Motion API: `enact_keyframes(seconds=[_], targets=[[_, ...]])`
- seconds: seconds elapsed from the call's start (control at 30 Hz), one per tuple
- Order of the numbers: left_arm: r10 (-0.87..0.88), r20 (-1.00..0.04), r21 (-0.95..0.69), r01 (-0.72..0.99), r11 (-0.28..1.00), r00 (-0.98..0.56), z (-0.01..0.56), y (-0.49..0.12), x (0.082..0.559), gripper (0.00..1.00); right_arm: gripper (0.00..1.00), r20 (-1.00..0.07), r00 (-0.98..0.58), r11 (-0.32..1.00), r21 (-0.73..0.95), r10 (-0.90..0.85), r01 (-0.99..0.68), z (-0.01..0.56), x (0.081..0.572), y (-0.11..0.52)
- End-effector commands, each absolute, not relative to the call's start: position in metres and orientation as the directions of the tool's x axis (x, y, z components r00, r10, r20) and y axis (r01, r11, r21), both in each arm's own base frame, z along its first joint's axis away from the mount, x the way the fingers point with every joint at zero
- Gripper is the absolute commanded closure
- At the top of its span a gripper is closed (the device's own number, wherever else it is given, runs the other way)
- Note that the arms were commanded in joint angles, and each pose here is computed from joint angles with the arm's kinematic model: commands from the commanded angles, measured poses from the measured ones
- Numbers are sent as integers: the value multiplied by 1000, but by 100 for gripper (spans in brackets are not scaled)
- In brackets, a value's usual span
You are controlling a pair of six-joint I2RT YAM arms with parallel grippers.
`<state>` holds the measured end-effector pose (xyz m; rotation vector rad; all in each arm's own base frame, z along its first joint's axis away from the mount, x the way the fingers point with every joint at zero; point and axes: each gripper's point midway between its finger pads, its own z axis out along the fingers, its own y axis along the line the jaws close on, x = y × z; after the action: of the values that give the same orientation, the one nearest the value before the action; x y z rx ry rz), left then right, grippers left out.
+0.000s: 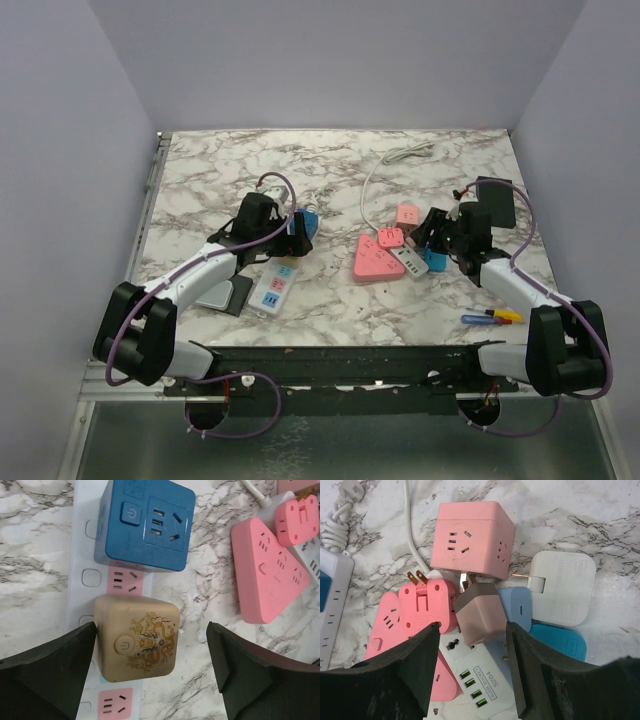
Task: Pull the plug off the socket
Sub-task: Place the plug at the center of the board, then remove the plug from the socket.
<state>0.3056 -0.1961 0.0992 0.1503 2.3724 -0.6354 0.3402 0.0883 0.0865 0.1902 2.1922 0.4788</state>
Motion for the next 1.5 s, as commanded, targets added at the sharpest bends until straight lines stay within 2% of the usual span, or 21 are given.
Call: enact_keyframes(seconds=[0.0,0.27,0.63,0.83,1.13,1.47], targets=[[-115,-632,-501,291,815,-767,117,-223,297,5,39,-741,-604,908,415,295,-65,92,344,93],[-153,-593,-582,290,759,-790,117,-255,287,5,39,-747,-607,899,422,271,-119,95,343,101],[-181,-633,-663,407,628,-753,145,-316,287,5,39,-789,-589,879,394,174,-269,126,331,151],[-181,-682,-603,405,687,-709,160,-296,299,5,39,-811,-575,879,349,109,-326,137,323,200],[-205,-673,-571,322,755,-711,166,-230,344,4,35,-792,-608,856,346,47,-384,128,311,270],[-152,-745,-485,371,792,-649,189,-231,395,4,32,-774,-631,901,237,-51,-363,108,299,298]])
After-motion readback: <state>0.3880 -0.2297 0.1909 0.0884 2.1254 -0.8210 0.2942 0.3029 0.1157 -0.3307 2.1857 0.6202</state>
